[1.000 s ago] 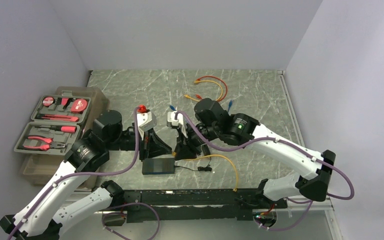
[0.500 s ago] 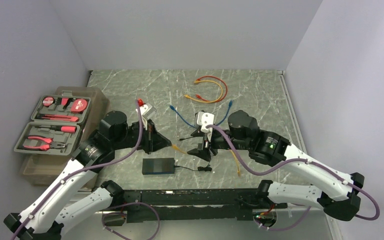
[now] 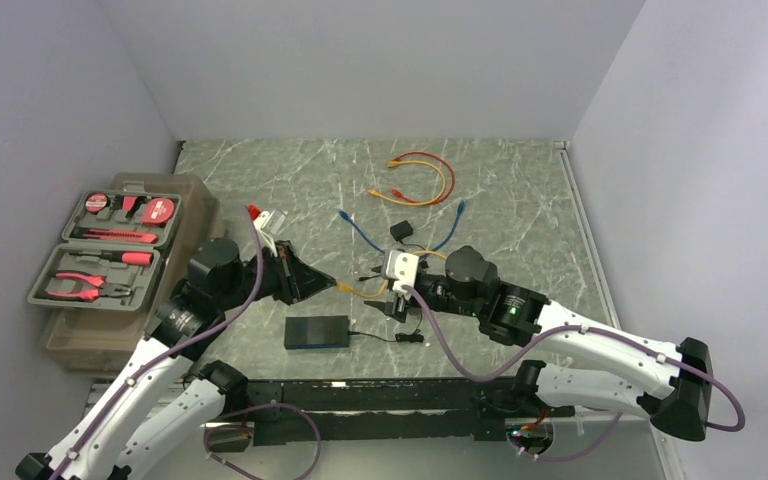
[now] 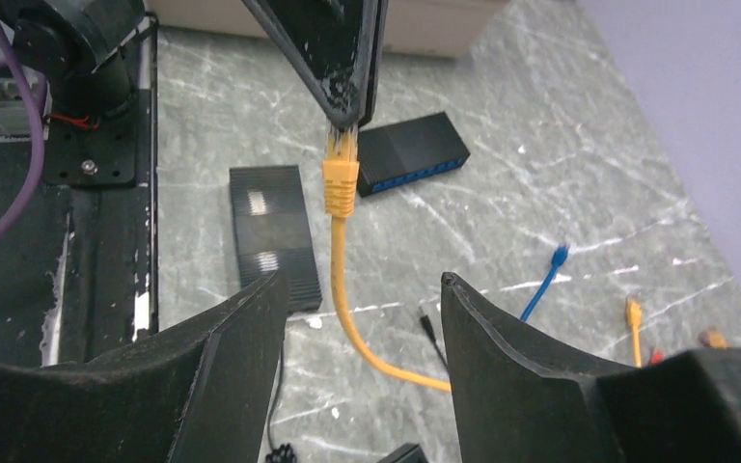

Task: Insert the plug into the switch port
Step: Pick up the connector from the center of the board.

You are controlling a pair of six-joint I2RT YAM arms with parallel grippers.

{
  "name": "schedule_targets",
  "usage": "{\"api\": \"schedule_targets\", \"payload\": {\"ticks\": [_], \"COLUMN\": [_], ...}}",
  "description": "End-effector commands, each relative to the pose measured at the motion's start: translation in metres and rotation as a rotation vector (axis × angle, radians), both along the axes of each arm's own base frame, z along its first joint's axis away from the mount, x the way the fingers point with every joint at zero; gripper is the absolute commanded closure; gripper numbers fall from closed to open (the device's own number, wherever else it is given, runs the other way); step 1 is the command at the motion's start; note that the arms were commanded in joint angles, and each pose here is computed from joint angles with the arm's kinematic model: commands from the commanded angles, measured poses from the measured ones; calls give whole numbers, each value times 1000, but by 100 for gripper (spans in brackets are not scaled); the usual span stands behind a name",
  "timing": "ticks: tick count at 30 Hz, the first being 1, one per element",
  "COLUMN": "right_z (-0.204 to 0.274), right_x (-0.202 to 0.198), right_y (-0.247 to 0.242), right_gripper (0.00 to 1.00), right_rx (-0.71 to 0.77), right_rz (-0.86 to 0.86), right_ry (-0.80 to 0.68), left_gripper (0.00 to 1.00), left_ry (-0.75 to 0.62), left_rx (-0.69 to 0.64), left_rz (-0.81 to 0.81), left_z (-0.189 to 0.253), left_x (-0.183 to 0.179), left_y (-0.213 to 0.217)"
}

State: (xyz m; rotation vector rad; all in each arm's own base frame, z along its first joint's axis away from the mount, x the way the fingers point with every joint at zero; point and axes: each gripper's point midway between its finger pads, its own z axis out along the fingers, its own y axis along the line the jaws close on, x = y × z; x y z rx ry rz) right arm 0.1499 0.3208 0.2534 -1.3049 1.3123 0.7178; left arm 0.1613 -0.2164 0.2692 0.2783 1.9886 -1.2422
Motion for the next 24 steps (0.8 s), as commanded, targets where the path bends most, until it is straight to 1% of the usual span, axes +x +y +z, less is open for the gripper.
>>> {"api": "schedule_targets", "payload": {"ticks": [1,4,8,13,16,24], "right_z": [49,49,47,39,36,21], "right_x": [-2,-2,-7,-14,-14,-9], "right_y": [17,24,32,40,43,46], "right_gripper": [40,41,46,50,54,57], "right_rx": [171,179,185,160,147,115], "right_rz": [67,76,106,130,125,81], "right_ry": [-149,-148,-144,-140,-143,-124], "left_gripper": [100,100,100,100,100,100], "left_ry": [0,25,45,70,86,92], "left_rx": [-111,-136,-143,-172,-181,-211], "left_rz": [33,40,56,84,100,120], "left_z": [16,11,3,0,-2,-3], "left_x": [1,0,0,1,2,1], "left_y": [-2,-2,-1,0,1,4]}}
